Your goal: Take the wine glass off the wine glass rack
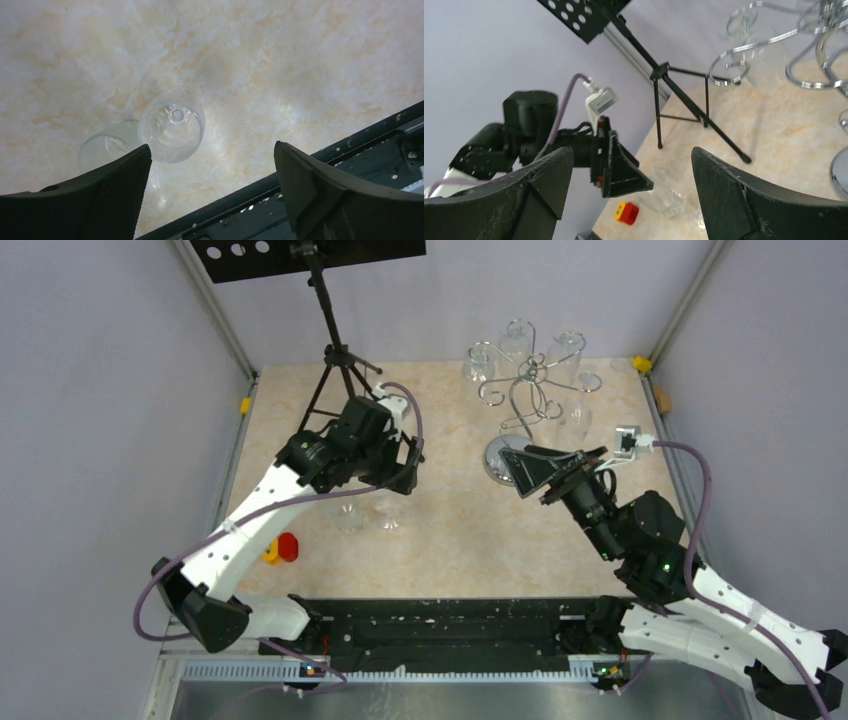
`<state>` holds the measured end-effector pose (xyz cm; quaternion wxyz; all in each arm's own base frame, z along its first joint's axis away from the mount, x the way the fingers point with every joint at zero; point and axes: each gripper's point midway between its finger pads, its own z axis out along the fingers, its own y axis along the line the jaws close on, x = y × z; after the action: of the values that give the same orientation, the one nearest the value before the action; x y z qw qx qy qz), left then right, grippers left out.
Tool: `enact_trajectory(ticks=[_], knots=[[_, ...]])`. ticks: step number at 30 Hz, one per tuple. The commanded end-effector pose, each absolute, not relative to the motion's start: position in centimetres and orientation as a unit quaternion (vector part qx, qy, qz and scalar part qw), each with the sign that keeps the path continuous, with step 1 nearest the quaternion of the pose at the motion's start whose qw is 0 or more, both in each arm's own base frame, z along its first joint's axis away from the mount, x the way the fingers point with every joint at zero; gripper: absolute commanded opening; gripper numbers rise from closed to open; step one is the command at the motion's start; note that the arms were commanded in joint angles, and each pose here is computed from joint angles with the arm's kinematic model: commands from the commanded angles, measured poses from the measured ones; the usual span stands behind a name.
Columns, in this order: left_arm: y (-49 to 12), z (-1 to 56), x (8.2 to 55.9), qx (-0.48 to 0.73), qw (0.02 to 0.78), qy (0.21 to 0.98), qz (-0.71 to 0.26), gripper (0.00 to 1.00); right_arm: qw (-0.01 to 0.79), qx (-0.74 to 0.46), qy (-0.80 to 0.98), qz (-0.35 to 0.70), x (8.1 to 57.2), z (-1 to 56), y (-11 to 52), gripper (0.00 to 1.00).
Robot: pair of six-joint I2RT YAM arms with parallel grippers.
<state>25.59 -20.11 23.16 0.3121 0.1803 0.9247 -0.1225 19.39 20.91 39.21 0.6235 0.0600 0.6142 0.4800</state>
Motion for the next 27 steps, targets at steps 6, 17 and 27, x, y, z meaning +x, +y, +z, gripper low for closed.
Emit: enact_trajectory(ticks=[6,17,27], knots=[[-19.4,34.6,25.4,0.147,0.479,0.841,-0.204,0.96,0.701,0.070,0.646,0.292,21.8,46.3,15.3,0.89],[-20.7,36.8,23.0,0.143,0.516,0.787,-0.306,0.98,0.669,0.028,0.699,0.252,28.6,50.2,14.7,0.92],[-22.7,35.4,21.9,0.153,0.486,0.781,-0.361,0.99,0.587,0.202,0.722,0.307,35.1,43.8,6.1,0.61]])
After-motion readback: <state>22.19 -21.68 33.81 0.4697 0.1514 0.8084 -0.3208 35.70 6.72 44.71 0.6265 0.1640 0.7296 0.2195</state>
